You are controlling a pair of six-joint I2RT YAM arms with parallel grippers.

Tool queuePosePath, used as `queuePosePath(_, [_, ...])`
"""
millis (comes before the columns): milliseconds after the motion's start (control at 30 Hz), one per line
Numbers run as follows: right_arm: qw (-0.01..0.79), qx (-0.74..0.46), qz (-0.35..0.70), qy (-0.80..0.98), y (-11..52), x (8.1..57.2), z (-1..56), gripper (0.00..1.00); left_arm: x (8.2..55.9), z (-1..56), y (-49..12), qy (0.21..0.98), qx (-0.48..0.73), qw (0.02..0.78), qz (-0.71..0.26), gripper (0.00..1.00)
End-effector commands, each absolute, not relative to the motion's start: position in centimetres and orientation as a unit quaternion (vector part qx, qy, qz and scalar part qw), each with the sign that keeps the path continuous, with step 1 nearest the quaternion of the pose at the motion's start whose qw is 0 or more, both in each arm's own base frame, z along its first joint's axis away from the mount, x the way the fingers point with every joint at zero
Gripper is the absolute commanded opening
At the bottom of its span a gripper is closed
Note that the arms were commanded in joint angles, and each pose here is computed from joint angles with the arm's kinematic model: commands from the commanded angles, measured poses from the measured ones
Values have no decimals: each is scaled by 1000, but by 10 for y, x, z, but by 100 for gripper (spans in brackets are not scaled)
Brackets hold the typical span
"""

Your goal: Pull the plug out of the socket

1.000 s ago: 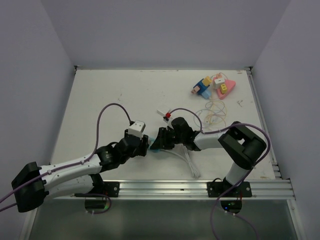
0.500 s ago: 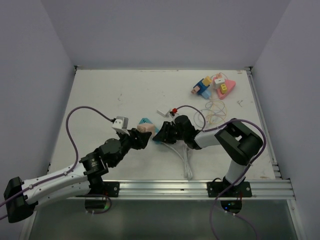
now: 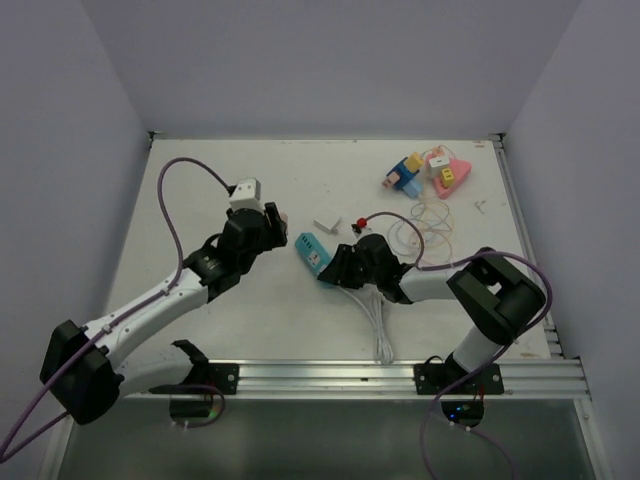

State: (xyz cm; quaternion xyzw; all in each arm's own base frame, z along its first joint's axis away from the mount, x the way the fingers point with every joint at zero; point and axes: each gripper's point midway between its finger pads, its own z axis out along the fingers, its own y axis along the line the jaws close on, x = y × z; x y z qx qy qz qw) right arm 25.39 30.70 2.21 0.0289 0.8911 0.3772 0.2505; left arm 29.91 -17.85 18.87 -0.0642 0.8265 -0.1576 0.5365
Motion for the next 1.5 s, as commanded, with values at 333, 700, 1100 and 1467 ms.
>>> queuePosePath(333, [164,37,223,960,225,191,-24,0,387,136,-218,902,23,419,-96,0])
queuePosePath(700, [165,-7,252,953,235,189,-9,0,426,80,-238,929,33,360,-79,16])
queuePosePath(1100, [158,-31,272,949,244,188,-5,2,414,81,-222,916,-5,389,-94,49])
queuePosePath(1467, [155,-40,273,949,246,185,-4,2,380,61,-203,890,-40,435,-133,59])
